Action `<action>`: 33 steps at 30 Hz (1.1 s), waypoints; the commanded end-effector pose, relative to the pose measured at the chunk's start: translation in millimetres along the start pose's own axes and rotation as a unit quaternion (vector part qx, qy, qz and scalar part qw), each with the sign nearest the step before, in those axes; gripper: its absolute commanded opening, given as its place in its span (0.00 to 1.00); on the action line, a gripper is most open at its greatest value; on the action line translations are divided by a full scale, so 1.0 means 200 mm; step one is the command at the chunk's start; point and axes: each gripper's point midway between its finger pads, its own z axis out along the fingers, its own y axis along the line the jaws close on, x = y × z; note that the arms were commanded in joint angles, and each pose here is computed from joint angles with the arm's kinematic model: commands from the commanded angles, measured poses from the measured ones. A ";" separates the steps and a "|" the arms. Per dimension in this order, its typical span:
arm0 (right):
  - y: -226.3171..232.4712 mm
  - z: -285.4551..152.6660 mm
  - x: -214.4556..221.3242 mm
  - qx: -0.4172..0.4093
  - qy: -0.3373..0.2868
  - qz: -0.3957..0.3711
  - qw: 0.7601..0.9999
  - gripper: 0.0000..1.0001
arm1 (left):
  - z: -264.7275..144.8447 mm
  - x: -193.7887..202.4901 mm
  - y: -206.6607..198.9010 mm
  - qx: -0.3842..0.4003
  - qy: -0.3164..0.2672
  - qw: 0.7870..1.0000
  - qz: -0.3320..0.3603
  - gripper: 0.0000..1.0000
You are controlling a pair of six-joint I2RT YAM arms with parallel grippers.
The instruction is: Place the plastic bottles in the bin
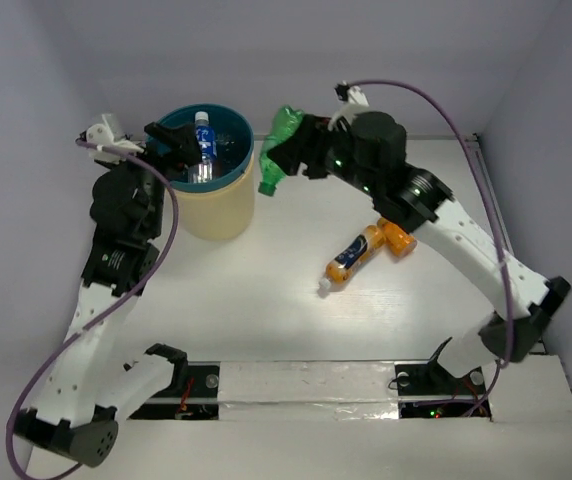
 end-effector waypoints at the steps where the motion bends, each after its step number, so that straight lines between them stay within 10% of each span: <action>1: 0.31 0.13 -0.30 -0.092 -0.083 -0.042 0.991 0.54 | -0.11 -0.03 -0.04 0.038 -0.001 0.999 -0.018 0.85; 9: 0.44 0.67 -0.23 -0.102 -0.101 -0.096 0.985 0.54 | -0.31 -0.14 -0.15 0.108 -0.003 0.994 -0.021 0.34; 17: 0.22 0.85 -0.26 0.003 -0.157 -0.163 0.974 0.55 | -0.35 -0.15 -0.17 0.124 0.006 0.992 -0.003 0.36; 21: 0.16 0.91 -0.14 0.005 -0.120 -0.211 0.970 0.79 | -0.34 -0.11 -0.23 0.150 0.025 0.988 -0.005 0.42; 33: 0.16 0.84 -0.18 0.011 -0.121 -0.248 0.961 1.00 | -0.43 -0.08 -0.46 0.272 0.083 0.959 -0.018 0.66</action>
